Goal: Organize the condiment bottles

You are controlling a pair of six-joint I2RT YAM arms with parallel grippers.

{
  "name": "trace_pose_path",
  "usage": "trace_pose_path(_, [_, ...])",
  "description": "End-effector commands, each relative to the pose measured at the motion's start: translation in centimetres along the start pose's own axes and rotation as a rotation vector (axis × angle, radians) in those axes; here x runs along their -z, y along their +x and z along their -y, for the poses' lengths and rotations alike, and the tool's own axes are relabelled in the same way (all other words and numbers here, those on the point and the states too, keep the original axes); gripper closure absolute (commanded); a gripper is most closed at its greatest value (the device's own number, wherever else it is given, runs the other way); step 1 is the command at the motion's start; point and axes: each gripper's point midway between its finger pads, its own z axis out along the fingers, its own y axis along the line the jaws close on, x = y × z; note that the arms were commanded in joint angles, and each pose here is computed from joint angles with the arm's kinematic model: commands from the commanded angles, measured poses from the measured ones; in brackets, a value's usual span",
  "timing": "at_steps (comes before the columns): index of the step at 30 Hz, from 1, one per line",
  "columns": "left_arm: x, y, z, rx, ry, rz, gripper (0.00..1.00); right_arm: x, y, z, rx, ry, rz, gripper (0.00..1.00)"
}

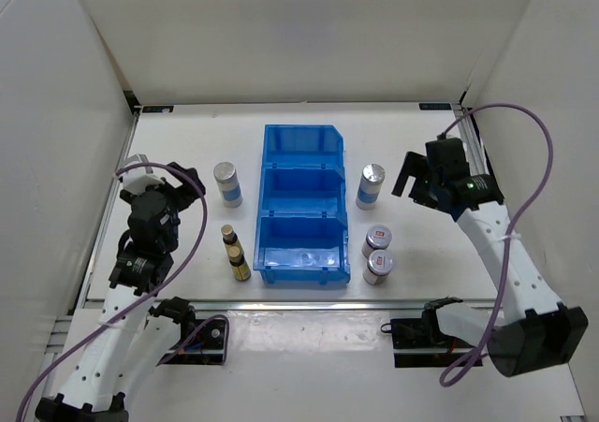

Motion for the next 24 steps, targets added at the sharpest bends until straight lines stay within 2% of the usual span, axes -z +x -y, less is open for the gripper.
trace_pose_path(1, [-0.2,-0.3,0.9,0.073,0.027,0.011,0.00,-0.1,-2.7,-4.0,-0.006,-0.155,0.055,0.00])
trace_pose_path(3, [-0.5,0.0,1.0,0.057,0.012,-0.017,0.00,-0.8,-3.9,-5.0,0.003,-0.173,0.089,0.00])
trace_pose_path(11, [-0.9,0.2,0.7,-0.008,-0.008,-0.039,0.00,-5.5,-6.2,-9.0,0.133,-0.150,-0.007,0.00])
trace_pose_path(16, [-1.4,0.9,0.5,-0.040,-0.019,-0.062,0.00,-9.5,-4.7,-10.2,0.158,-0.129,-0.105,0.00])
trace_pose_path(19, [-1.6,1.2,0.5,-0.053,-0.022,-0.070,0.00,-10.8,-3.2,-10.7,0.175,-0.152,-0.174,0.03])
trace_pose_path(24, [-1.7,1.3,0.3,-0.058,-0.035,-0.072,0.00,-11.9,-1.6,-11.0,0.207,-0.138,-0.231,0.16])
